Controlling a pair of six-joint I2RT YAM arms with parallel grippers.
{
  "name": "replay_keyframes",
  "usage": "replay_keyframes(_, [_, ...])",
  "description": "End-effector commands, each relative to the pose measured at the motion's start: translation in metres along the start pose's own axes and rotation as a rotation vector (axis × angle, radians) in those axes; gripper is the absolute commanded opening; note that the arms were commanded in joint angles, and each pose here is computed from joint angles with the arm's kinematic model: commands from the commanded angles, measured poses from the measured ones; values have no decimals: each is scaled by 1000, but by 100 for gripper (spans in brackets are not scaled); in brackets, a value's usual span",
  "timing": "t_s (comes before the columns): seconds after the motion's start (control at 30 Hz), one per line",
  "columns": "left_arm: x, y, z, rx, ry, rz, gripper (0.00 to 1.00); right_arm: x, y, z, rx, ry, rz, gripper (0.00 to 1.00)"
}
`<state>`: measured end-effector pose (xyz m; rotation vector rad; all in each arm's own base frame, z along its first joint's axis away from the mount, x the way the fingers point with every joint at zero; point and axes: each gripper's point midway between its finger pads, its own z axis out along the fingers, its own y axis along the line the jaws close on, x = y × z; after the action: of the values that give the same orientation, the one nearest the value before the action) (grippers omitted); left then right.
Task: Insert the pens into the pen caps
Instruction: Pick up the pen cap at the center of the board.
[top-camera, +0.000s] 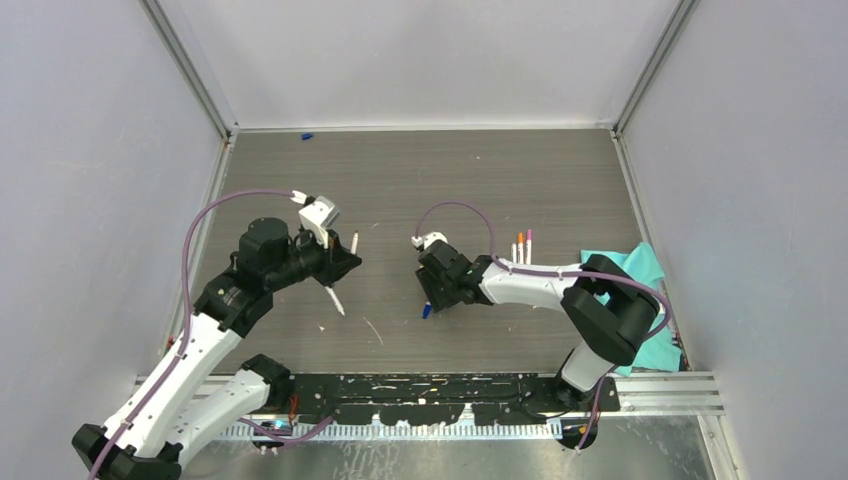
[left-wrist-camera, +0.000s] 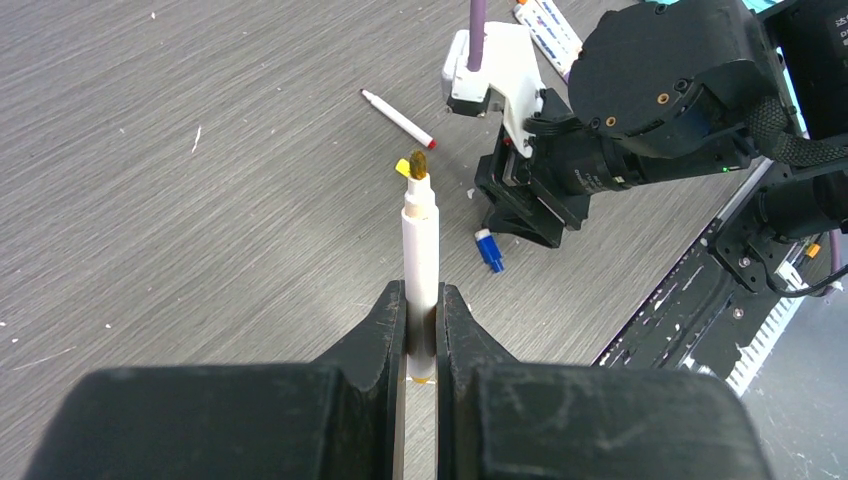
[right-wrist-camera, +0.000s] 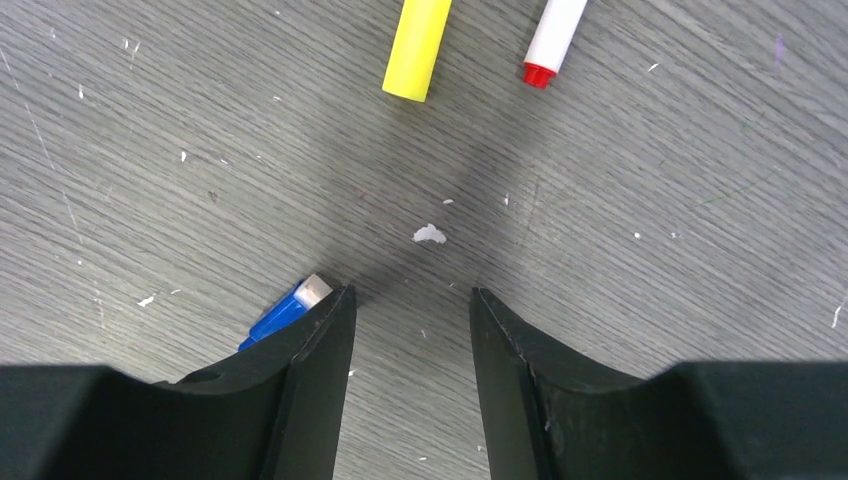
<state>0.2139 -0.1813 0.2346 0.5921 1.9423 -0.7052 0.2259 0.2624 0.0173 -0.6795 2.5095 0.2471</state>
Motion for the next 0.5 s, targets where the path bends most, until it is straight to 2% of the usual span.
replay_keyframes(0.0, [-32, -10, -10, 32, -103, 37, 0, -35, 5, -11, -17, -109, 136, 51])
replay_keyframes(0.2, [-35, -12, -13, 37, -115, 33, 0, -41, 8, -30, 11, -97, 411, 53])
replay_keyframes(0.3, [-36, -14, -14, 45, -125, 32, 0, -40, 10, -31, 64, -92, 453, 54])
replay_keyframes(0.47, [-38, -18, -17, 64, -134, 26, 0, -32, 19, -25, 125, -52, 429, 54])
